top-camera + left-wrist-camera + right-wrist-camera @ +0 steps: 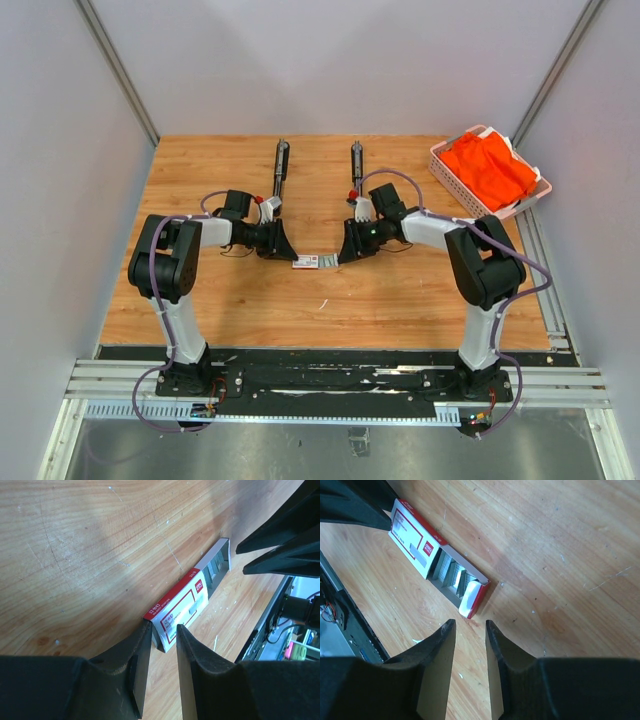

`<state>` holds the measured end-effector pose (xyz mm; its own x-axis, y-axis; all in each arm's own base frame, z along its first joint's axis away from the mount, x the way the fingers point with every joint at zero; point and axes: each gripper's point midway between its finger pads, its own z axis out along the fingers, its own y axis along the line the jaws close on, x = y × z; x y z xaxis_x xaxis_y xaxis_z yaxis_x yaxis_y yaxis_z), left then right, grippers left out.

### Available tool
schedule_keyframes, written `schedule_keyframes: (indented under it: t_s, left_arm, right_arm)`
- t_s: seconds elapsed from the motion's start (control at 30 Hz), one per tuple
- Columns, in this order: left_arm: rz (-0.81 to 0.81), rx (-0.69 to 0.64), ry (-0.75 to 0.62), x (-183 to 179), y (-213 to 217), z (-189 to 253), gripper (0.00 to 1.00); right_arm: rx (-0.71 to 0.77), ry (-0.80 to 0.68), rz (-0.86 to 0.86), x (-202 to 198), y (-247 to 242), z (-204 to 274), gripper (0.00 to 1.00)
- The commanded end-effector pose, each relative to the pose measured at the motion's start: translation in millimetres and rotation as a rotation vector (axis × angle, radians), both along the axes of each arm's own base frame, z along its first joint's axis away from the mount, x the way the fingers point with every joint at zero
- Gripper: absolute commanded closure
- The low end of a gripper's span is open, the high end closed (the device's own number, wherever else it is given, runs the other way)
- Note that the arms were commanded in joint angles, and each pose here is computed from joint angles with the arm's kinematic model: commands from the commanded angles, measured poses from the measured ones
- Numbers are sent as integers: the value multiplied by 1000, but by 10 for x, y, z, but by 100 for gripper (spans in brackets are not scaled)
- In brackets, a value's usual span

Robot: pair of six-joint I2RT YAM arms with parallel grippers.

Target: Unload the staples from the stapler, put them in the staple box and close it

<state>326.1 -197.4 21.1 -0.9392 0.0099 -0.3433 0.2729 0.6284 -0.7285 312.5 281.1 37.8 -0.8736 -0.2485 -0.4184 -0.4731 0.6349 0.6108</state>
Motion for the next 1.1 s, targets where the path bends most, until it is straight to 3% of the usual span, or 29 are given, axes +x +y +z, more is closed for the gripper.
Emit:
schedule_keyframes:
  t_s: [0.0,0.63,1.07]
  left_arm:
    - [17,52,17,-44,83,-118,67]
    - [24,42,8,-44,69,-67,67]
    - [16,47,5,-31,64,-84,67]
  right_arm:
    - [16,38,24,-98,58,-81,68]
    - [112,125,28,-205,381,-119,68]
    - [44,35,94,-32,385,-159,68]
